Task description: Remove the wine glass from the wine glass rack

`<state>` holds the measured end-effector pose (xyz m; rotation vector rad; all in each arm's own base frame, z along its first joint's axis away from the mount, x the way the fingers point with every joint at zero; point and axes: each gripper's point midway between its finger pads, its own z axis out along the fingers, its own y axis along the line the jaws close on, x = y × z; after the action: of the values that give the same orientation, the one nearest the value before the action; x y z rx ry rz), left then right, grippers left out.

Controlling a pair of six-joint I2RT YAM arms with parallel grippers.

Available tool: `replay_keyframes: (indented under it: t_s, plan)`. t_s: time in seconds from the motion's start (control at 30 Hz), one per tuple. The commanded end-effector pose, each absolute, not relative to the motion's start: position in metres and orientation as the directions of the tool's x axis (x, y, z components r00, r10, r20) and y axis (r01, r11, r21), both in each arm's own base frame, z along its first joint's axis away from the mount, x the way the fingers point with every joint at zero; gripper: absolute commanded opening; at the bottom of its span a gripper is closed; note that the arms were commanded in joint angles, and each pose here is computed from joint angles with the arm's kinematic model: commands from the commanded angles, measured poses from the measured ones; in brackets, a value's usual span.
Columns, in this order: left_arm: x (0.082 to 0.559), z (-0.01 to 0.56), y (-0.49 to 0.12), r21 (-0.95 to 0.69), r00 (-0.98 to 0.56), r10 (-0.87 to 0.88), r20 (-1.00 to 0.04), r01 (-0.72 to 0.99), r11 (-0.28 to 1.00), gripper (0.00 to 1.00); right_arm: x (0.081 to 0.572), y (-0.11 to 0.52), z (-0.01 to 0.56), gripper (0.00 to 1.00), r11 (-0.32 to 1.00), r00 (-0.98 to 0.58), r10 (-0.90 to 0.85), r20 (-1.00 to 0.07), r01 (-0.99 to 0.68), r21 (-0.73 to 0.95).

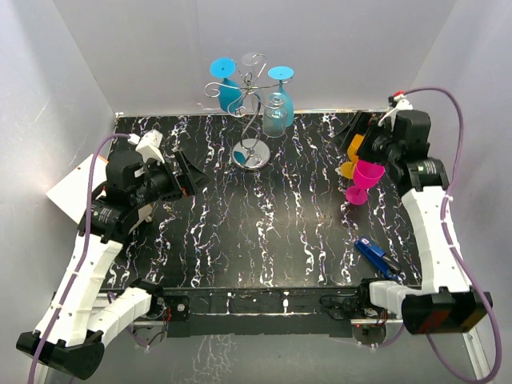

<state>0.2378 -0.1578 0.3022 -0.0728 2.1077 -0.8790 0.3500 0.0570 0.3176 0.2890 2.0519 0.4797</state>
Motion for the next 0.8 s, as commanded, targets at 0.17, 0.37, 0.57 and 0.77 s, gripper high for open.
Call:
replay_keyframes:
  t_s: [0.17, 0.37, 0.57, 0.77]
  plan:
    - [0.252, 0.321, -0.159, -0.729, -0.625, -0.524, -0.579, 0.109, 0.676, 0.99, 0.256, 0.169, 0.297, 0.98, 0.511, -0.678, 0.247, -0.693, -0.517, 0.687]
    - [0.282, 0.336, -0.171, -0.775, -0.61, -0.579, -0.54, 0.094, 0.624, 0.99, 0.227, 0.175, 0.295, 0.98, 0.57, -0.597, 0.143, -0.789, -0.602, 0.559]
    - [0.319, 0.354, -0.161, -0.762, -0.557, -0.603, -0.571, 0.085, 0.642, 0.99, 0.215, 0.174, 0.297, 0.98, 0.641, -0.54, 0.066, -0.839, -0.621, 0.45]
    - [0.364, 0.373, -0.126, -0.822, -0.504, -0.688, -0.522, 0.085, 0.562, 0.99, 0.209, 0.174, 0.301, 0.98, 0.632, -0.525, 0.075, -0.848, -0.632, 0.447]
